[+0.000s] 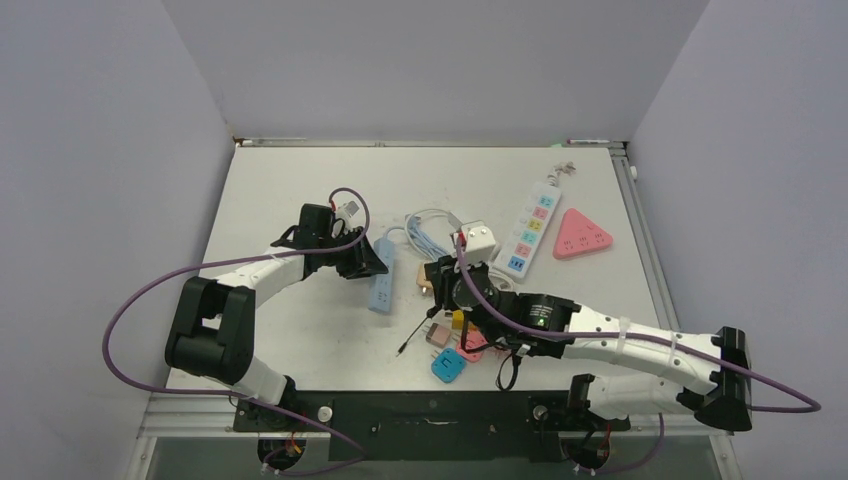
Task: Pull the plug off the socket
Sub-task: Place the plug at the center of the board.
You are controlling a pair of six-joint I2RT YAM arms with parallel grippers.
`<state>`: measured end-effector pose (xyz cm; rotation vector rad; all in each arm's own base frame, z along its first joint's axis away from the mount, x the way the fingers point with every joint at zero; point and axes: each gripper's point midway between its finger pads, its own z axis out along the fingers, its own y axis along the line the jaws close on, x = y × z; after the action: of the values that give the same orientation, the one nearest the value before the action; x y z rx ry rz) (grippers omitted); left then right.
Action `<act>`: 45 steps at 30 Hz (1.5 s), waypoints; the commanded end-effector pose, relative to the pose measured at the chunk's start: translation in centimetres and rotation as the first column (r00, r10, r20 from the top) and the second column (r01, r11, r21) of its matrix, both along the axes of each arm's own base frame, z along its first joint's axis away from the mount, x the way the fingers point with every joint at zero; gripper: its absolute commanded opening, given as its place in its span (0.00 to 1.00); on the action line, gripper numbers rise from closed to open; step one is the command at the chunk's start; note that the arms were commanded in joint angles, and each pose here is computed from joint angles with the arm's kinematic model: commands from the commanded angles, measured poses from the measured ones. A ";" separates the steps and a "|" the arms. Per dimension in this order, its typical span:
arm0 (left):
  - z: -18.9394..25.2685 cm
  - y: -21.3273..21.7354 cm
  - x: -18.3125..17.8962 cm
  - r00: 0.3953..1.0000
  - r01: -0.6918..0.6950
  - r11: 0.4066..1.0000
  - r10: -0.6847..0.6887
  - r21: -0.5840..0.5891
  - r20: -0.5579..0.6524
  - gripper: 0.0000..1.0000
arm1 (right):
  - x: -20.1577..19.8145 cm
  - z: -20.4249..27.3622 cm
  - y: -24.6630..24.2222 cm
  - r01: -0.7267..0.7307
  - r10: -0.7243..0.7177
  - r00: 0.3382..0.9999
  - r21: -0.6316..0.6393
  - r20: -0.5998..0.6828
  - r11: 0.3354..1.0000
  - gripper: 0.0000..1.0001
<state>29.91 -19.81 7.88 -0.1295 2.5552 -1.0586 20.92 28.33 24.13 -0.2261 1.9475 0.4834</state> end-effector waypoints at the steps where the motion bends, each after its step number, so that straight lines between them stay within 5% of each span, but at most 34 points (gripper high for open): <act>1: 2.5 0.0 2.2 0.993 -0.013 1.000 0.016 -0.021 0.113 0.00 | -0.6 -1.1 -0.2 0.015 -0.013 1.000 -0.108 0.014 0.994 0.05; 14: 2.5 0.0 2.3 0.993 -0.017 1.000 0.019 -0.022 0.114 0.00 | -0.5 -9.8 -0.2 0.051 -0.073 0.990 -0.171 -0.125 0.984 0.07; 28: 2.4 -1.7 6.1 0.993 -0.062 0.997 0.065 -0.036 0.100 0.00 | 1.8 -15.4 -1.4 -0.020 0.041 0.923 0.058 -0.383 0.998 0.17; 45: 1.7 -6.3 16.9 0.982 -0.086 0.996 0.083 0.008 0.172 0.00 | 2.8 -9.7 -5.4 0.045 -0.003 0.953 0.132 -0.302 0.990 0.88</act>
<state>43.19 -24.75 7.41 -0.1499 2.4960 -0.9650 23.24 24.01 12.79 -0.0648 2.2401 0.6621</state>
